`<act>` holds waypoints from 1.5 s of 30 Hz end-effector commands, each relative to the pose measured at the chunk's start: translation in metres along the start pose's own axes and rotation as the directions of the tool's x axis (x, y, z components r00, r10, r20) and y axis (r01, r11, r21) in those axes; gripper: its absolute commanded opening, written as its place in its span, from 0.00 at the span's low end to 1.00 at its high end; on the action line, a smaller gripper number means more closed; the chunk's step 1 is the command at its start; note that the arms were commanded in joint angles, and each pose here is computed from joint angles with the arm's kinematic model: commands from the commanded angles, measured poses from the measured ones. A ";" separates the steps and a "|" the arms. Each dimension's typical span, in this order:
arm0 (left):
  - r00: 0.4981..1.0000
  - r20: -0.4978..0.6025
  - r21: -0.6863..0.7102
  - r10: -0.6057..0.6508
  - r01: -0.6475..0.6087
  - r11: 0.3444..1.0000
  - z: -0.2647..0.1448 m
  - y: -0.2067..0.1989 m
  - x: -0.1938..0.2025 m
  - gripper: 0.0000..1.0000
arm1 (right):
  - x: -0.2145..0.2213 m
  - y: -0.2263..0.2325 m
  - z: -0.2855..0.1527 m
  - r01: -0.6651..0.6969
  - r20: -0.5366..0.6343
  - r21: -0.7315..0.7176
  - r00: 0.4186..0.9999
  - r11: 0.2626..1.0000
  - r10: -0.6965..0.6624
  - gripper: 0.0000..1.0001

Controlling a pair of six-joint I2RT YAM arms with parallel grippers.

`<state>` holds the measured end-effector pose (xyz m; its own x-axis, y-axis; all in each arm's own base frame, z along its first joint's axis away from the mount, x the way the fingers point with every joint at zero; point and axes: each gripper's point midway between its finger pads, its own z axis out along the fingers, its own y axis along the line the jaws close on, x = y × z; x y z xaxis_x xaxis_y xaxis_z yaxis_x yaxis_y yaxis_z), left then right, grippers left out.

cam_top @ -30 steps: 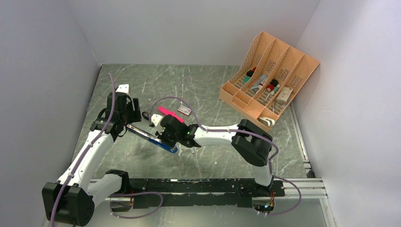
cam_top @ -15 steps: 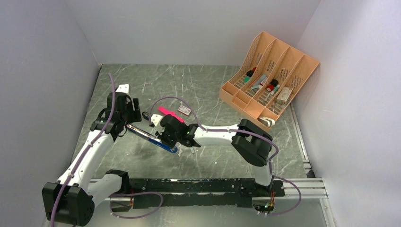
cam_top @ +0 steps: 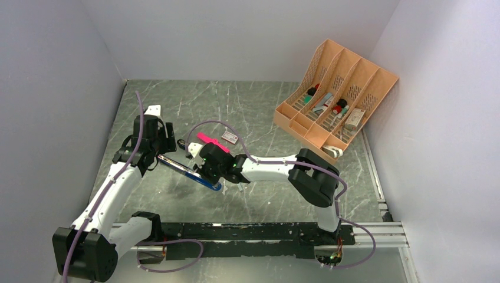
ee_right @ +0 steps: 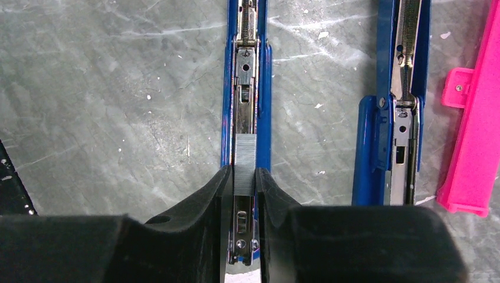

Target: Load the staples into the stapler

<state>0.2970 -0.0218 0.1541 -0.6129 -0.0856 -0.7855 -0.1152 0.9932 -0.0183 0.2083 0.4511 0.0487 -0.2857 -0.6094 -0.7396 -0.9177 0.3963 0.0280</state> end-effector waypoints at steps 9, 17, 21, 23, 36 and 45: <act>0.999 0.041 0.032 0.005 -0.007 0.999 -0.003 -0.006 -0.009 0.74 | 0.031 0.007 0.004 -0.006 -0.103 -0.028 0.995 1.000 0.003 0.27; 0.999 0.042 0.034 0.006 -0.008 0.999 -0.003 -0.007 -0.009 0.74 | 0.023 0.005 0.001 -0.006 -0.077 -0.014 0.997 1.000 0.005 0.31; 0.999 0.043 0.034 0.006 -0.007 0.999 -0.003 -0.006 -0.010 0.74 | 0.021 0.003 -0.001 -0.007 -0.064 -0.005 0.998 1.000 0.007 0.32; 0.999 0.043 0.035 0.006 -0.007 0.999 -0.003 -0.007 -0.010 0.74 | 0.019 0.003 -0.001 -0.008 -0.056 -0.004 0.998 1.000 0.008 0.34; 0.999 0.043 0.035 0.005 -0.006 0.999 -0.003 -0.007 -0.010 0.74 | 0.000 0.001 -0.011 -0.033 0.034 -0.007 0.999 0.999 0.033 0.44; 0.999 0.043 0.035 0.005 -0.007 0.999 -0.003 -0.007 -0.010 0.74 | -0.020 -0.001 -0.020 -0.045 0.131 -0.010 0.990 0.999 0.045 0.45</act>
<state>0.2970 -0.0219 0.1542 -0.6126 -0.0856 -0.7857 -0.1149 0.9932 -0.0186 0.2062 0.4419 0.0522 -0.3054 -0.5642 -0.7671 -0.9073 0.4169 0.0546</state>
